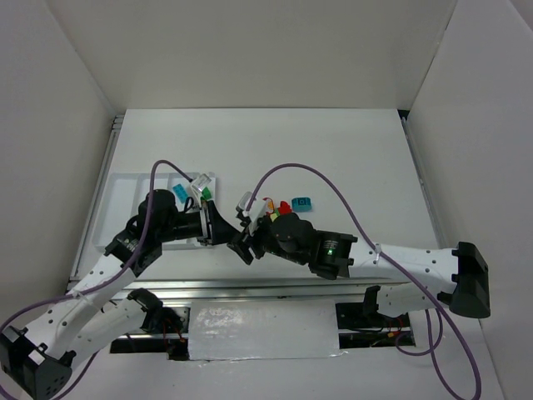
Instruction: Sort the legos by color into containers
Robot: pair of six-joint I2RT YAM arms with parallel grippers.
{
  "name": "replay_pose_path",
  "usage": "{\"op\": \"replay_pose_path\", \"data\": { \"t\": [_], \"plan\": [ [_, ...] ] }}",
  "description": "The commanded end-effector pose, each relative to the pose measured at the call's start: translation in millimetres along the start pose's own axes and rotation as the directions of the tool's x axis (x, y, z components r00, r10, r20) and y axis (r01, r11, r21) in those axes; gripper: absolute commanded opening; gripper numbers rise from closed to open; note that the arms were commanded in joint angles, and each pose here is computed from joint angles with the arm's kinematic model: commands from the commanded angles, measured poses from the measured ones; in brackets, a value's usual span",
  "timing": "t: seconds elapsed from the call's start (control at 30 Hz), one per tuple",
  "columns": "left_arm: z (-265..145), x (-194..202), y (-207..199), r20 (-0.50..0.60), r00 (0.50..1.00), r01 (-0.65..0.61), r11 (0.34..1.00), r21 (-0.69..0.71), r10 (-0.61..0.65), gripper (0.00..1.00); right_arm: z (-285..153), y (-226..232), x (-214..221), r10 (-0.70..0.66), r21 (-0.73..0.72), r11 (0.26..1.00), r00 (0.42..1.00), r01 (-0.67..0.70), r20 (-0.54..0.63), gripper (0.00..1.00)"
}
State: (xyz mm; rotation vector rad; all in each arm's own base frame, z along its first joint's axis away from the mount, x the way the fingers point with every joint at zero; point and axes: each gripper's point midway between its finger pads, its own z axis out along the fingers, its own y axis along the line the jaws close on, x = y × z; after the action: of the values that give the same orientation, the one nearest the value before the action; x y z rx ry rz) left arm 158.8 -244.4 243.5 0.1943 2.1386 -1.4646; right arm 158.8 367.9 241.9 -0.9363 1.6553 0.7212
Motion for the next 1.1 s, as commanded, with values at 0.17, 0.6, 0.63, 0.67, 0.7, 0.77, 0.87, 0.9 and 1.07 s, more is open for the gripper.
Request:
{"op": "replay_pose_path", "data": {
  "t": [0.17,0.6,0.63,0.67,0.7,0.77,0.87,0.9,1.07],
  "plan": [
    [-6,-2,-4,-0.001,0.999,-0.039,0.998,-0.055,0.039,0.00,-7,-8,-44,0.047,0.016,0.999,0.985,-0.051,0.168,1.00],
    [-27,-51,54,0.142,0.986,-0.006,0.868,-0.496,0.088,0.00,-44,-4,-45,0.112,-0.065,0.993,0.968,-0.100,0.223,1.00],
    [-28,-57,61,0.159,0.983,0.003,0.846,-0.533,0.096,0.00,-48,-4,-44,0.116,-0.073,0.992,0.967,-0.102,0.227,1.00],
    [-31,-62,66,0.173,0.980,0.016,0.831,-0.556,0.096,0.00,-56,-4,-49,0.124,-0.084,0.991,0.962,-0.107,0.244,1.00],
    [-34,-68,66,0.185,0.977,0.019,0.822,-0.569,0.105,0.00,-60,-2,-50,0.127,-0.099,0.990,0.960,-0.105,0.249,1.00],
    [-41,-81,83,0.219,0.970,0.061,0.774,-0.630,0.103,0.00,-69,-3,-51,0.133,-0.103,0.989,0.958,-0.110,0.256,1.00],
    [-67,-107,115,0.307,0.947,0.170,0.670,-0.723,0.091,0.00,-78,-9,-49,0.143,-0.081,0.989,0.955,-0.126,0.262,1.00],
    [-75,-114,124,0.333,0.939,0.201,0.647,-0.736,0.087,0.00,-79,-10,-46,0.145,-0.078,0.989,0.955,-0.129,0.257,1.00],
    [-117,-155,190,0.491,0.869,0.417,0.448,-0.791,0.058,0.00,-84,-12,-38,0.159,-0.075,0.987,0.955,-0.145,0.252,1.00]
  ]
}}
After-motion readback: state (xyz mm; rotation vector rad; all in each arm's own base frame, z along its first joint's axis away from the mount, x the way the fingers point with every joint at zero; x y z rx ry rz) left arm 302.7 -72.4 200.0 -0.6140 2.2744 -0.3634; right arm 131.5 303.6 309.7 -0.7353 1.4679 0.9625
